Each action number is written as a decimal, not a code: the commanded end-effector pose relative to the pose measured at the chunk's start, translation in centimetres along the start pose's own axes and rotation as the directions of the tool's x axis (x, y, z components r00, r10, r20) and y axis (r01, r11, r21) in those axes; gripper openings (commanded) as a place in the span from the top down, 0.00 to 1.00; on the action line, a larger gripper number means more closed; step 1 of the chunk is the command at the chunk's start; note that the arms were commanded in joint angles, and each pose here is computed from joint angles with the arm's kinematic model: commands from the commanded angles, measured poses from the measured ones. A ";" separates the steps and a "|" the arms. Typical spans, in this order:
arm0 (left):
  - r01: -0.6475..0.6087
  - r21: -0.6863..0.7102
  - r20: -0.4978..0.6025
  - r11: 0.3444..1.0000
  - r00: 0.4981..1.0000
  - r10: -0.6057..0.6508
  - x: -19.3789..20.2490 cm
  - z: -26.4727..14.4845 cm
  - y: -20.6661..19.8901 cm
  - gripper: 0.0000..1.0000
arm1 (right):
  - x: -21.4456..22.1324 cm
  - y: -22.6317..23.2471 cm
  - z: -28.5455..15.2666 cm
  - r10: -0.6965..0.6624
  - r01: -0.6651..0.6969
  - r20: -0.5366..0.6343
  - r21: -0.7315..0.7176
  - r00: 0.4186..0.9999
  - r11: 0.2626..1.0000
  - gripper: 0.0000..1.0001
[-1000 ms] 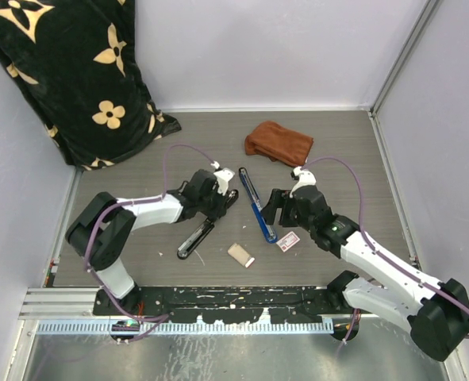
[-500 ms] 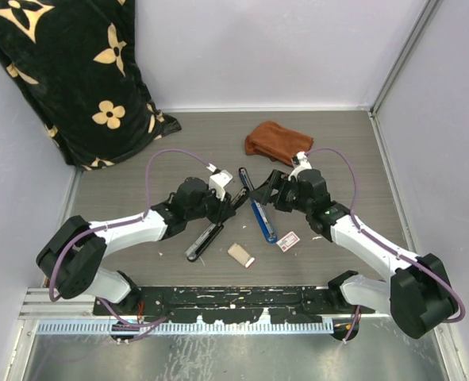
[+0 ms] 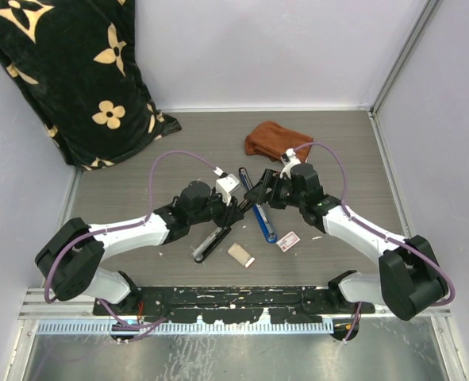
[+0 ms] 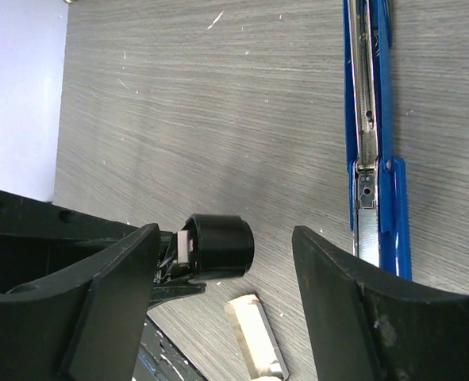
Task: Load the staples into the stapler
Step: Close the stapler at the center of the board.
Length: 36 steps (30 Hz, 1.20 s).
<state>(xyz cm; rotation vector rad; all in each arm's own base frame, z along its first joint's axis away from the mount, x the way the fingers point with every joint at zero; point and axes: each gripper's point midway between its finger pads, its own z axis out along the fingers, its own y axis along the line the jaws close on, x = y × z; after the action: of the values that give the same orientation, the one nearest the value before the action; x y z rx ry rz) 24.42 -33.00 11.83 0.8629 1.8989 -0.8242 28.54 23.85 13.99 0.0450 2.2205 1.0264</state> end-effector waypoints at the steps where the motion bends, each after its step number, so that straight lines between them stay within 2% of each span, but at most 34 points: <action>1: -0.045 0.043 0.147 0.998 0.988 0.039 -4.3 -0.1 -1.6 1.00 | -1.5 2.3 0.0 -0.052 0.054 0.027 -0.086 0.998 0.995 0.30; 6: -0.056 0.059 0.137 0.997 0.989 0.048 -3.8 0.1 -2.3 1.00 | -1.1 2.1 0.2 -0.030 0.031 0.017 -0.087 0.999 0.996 0.49; 9: -0.047 0.057 0.129 0.997 0.991 0.040 -3.7 0.3 -2.3 1.00 | -0.8 1.8 0.3 -0.012 0.013 0.012 -0.083 1.000 0.996 0.66; 10: -0.041 0.053 0.128 0.998 0.991 0.034 -3.7 0.5 -2.2 0.95 | -0.8 1.7 0.3 -0.011 0.012 0.018 -0.079 1.000 0.997 0.72; 12: -0.019 0.041 0.118 0.999 0.993 0.014 -3.6 0.7 -2.0 0.76 | -1.0 1.5 0.3 -0.014 0.016 0.031 -0.069 0.999 0.997 0.80; 14: 0.002 0.027 0.111 1.000 0.994 -0.005 -3.3 0.9 -1.8 0.65 | -1.2 1.2 0.3 -0.028 0.030 0.046 -0.054 0.999 0.998 0.88; 17: 0.032 -0.004 0.100 0.999 0.995 -0.032 -2.9 0.8 -1.3 0.42 | -1.4 0.6 0.4 -0.057 0.059 0.066 -0.029 0.996 0.998 0.96; 20: 0.057 -0.034 0.084 0.998 0.995 -0.054 -2.2 0.3 -0.8 0.33 | -1.7 0.5 0.5 -0.085 0.088 0.082 -0.027 0.993 0.996 0.99; 23: 0.082 -0.085 0.053 0.993 0.996 -0.078 -1.1 -0.4 -0.1 0.29 | -2.1 0.6 0.6 -0.119 0.122 0.095 -0.033 0.988 0.992 0.99; 27: 0.178 -0.245 -0.015 0.953 0.982 -0.187 1.9 -2.2 2.1 0.27 | -3.2 0.5 0.6 -0.203 0.205 0.123 -0.006 0.971 0.979 0.99; 29: 0.258 -0.288 -0.014 0.922 0.962 -0.273 3.4 -3.4 2.8 0.26 | -3.8 0.5 0.5 -0.243 0.244 0.133 0.013 0.961 0.970 0.99; 32: 0.394 -0.328 0.048 0.858 0.915 -0.401 4.1 -5.4 3.4 0.24 | -4.1 0.0 0.5 -0.290 0.286 0.125 0.047 0.949 0.957 0.99; 36: 0.486 -0.375 0.075 0.789 0.864 -0.497 5.8 -7.2 4.0 0.23 | -4.4 -0.7 0.6 -0.334 0.326 0.112 0.084 0.936 0.942 0.99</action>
<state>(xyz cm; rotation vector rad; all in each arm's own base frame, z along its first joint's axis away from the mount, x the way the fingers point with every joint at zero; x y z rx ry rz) 22.37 -25.48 8.55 0.3642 2.2084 -0.6907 29.98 22.48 12.44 -0.1644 2.1830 0.8142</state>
